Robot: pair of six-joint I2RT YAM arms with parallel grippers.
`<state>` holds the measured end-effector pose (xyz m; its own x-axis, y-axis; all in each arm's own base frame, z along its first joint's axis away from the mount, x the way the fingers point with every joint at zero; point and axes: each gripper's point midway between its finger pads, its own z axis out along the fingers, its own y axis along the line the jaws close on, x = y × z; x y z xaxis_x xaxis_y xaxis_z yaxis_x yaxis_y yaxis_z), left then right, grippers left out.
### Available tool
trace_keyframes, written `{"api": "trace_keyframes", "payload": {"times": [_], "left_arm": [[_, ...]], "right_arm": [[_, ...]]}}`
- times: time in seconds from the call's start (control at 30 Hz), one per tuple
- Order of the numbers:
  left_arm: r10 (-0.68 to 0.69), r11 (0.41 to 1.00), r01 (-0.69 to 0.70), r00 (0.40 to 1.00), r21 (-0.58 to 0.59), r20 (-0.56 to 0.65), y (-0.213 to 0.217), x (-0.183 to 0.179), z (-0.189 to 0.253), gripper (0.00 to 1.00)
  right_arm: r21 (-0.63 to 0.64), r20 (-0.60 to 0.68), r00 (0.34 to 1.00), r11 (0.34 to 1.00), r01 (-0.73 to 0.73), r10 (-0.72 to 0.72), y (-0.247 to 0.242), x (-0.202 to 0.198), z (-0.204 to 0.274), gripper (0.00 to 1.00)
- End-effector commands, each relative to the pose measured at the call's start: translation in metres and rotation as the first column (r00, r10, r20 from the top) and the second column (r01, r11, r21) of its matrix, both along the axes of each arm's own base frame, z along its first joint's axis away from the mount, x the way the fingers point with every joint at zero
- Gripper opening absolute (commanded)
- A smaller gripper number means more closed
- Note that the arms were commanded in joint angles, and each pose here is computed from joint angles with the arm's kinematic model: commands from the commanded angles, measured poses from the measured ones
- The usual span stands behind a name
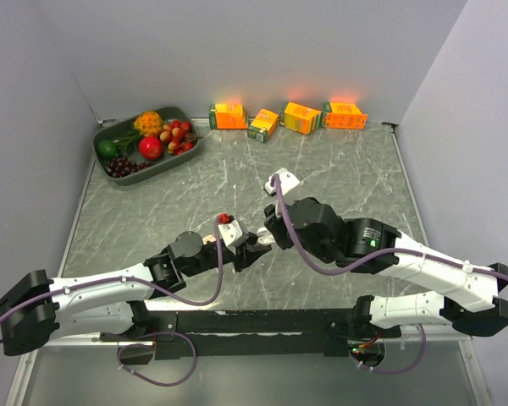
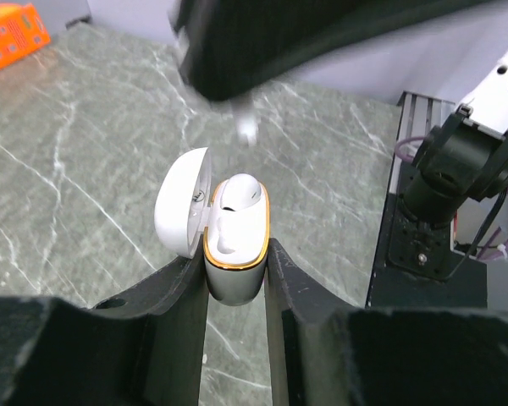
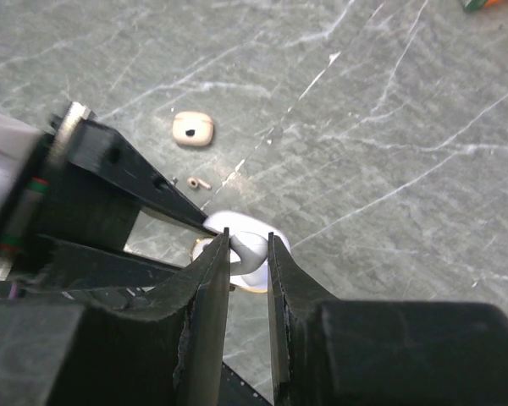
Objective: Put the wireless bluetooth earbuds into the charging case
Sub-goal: Open the charging case, then place the earbud in the charging case.
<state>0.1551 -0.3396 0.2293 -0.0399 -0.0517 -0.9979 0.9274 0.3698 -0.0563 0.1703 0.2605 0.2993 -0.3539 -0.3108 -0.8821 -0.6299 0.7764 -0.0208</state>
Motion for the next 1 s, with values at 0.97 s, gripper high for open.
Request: {"api": "trace_keyframes", "payload": {"times": [0.97], "left_arm": [[-0.111, 0.979, 0.085, 0.984, -0.183, -0.140, -0.009, 0.000, 0.044, 0.01]], "right_arm": [[-0.074, 0.317, 0.948, 0.997, 0.038, -0.012, 0.002, -0.005, 0.037, 0.00]]}}
